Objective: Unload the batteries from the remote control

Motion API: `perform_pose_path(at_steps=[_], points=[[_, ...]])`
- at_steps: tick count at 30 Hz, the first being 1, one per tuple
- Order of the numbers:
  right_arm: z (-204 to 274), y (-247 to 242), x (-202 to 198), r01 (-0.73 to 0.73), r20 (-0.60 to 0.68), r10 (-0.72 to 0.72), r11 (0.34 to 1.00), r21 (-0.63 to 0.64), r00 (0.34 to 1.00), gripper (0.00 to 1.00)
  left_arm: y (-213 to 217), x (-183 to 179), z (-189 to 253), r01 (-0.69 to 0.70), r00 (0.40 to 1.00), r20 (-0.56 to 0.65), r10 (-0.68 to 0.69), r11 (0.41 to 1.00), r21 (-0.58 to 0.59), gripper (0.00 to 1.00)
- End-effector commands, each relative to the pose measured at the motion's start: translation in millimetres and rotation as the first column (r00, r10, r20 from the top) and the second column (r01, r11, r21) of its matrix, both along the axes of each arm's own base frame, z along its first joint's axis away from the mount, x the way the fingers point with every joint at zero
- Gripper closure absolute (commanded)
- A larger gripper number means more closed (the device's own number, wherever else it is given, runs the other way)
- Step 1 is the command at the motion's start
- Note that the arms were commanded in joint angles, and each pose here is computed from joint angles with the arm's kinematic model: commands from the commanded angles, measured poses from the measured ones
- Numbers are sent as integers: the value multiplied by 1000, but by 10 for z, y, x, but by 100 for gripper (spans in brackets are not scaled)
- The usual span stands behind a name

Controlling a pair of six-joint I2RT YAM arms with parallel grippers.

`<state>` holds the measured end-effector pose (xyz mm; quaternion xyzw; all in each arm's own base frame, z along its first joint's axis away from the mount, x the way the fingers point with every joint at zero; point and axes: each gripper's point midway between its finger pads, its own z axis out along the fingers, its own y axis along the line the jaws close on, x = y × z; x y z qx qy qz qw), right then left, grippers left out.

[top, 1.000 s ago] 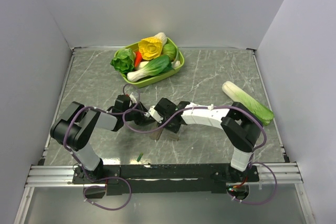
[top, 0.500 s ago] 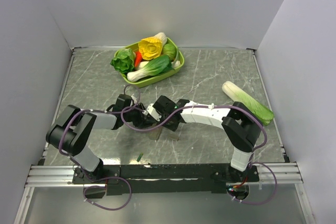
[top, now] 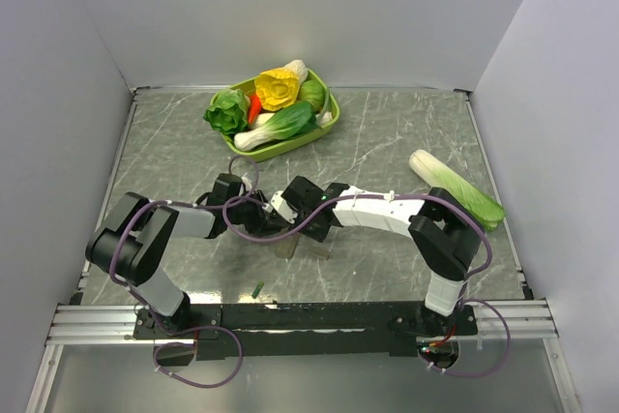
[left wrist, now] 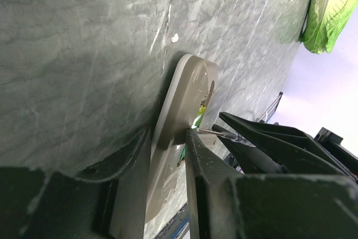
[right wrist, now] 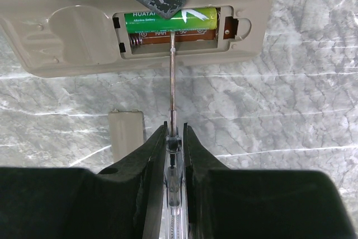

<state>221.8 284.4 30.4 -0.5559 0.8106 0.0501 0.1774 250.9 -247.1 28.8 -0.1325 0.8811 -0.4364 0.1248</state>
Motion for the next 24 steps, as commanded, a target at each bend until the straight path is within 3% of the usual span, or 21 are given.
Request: perform_pose_path(at_steps=[1, 6, 24], points=[[177, 379, 199, -5, 62, -5, 988, 154, 998, 100, 13, -184, -158, 29, 997, -69, -28, 999, 24, 85], [103, 328, 169, 15, 54, -25, 987, 163, 998, 100, 9, -214, -212, 27, 996, -89, -26, 1000, 15, 99], [33, 243, 155, 50, 48, -60, 980, 192, 997, 100, 104, -208, -362, -5, 994, -110, 15, 996, 85, 99]])
